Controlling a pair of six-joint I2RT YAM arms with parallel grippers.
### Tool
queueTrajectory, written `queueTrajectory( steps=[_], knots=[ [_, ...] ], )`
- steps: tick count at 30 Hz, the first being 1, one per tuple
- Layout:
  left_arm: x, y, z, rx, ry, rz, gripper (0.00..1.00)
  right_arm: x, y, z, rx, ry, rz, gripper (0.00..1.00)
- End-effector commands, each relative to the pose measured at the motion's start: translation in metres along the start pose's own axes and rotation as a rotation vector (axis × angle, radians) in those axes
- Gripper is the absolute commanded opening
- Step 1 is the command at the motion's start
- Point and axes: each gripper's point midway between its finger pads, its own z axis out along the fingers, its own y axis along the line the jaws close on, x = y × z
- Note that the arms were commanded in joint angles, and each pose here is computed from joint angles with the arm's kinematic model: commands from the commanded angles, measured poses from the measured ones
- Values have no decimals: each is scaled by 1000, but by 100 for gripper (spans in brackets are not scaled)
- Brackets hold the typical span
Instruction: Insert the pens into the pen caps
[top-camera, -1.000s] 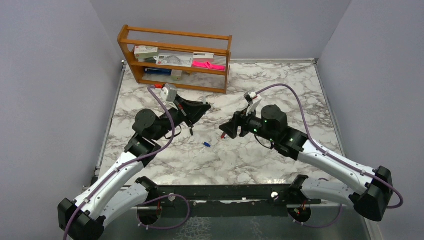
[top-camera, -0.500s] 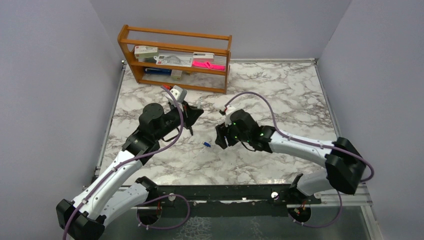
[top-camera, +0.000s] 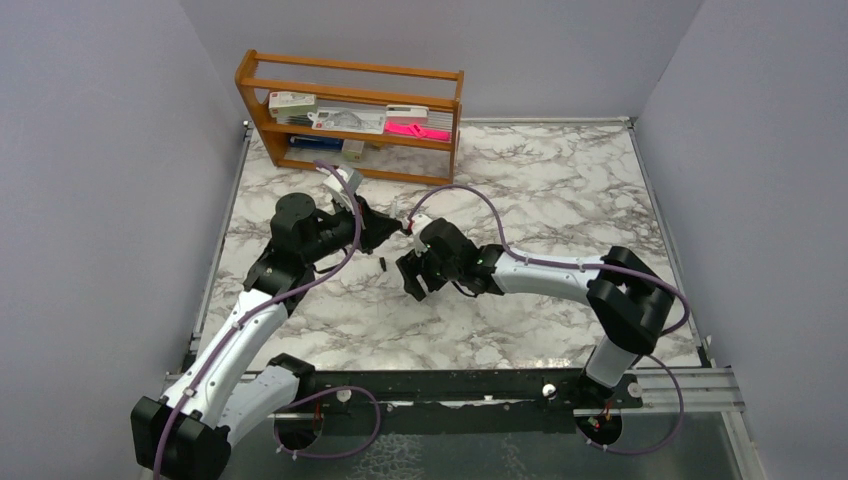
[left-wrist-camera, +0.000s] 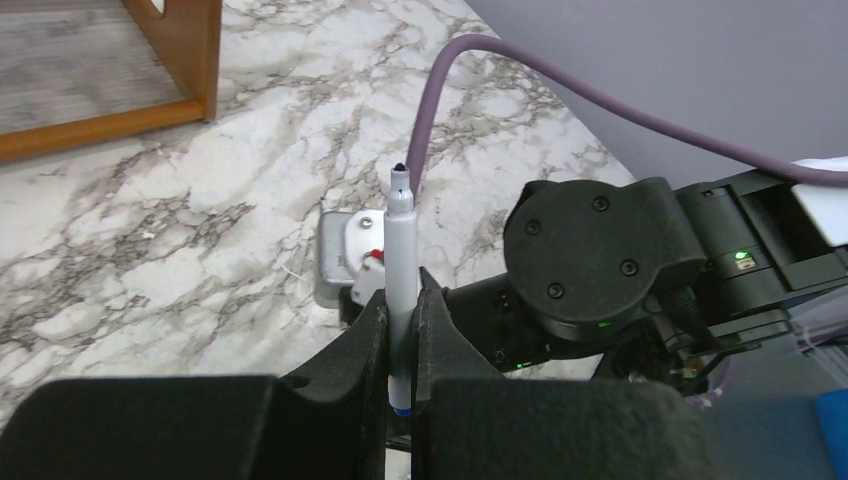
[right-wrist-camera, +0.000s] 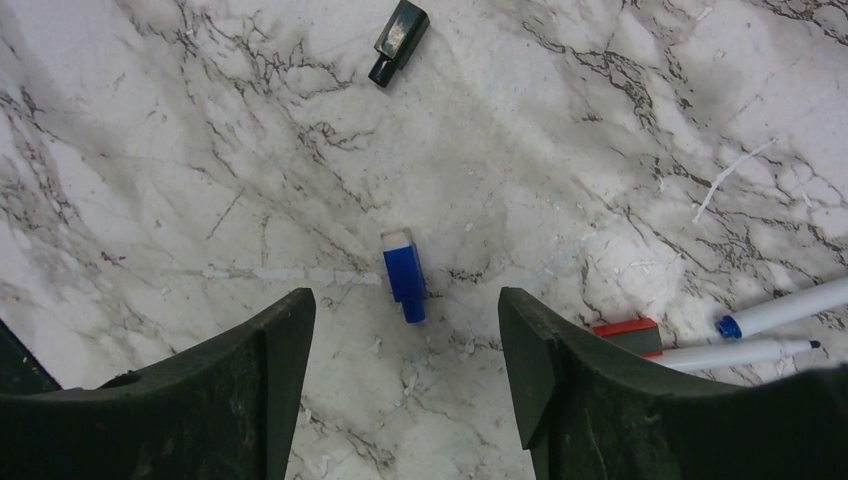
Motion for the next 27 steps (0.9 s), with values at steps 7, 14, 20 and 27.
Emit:
queueTrajectory(
  steps=[7, 14, 20, 27],
  knots=[
    [-11, -5, 0, 114, -16, -48, 0, -7, 3, 27, 14, -14, -37, 59],
    [-15, -5, 0, 140, -24, -50, 0, 2, 1, 33, 32, 1, -30, 43],
    [-13, 0, 3, 133, -10, -61, 0, 13, -1, 37, 48, 27, -30, 46],
    [-12, 9, 8, 113, -2, -74, 0, 25, 2, 41, 26, 40, -15, 47]
  ],
)
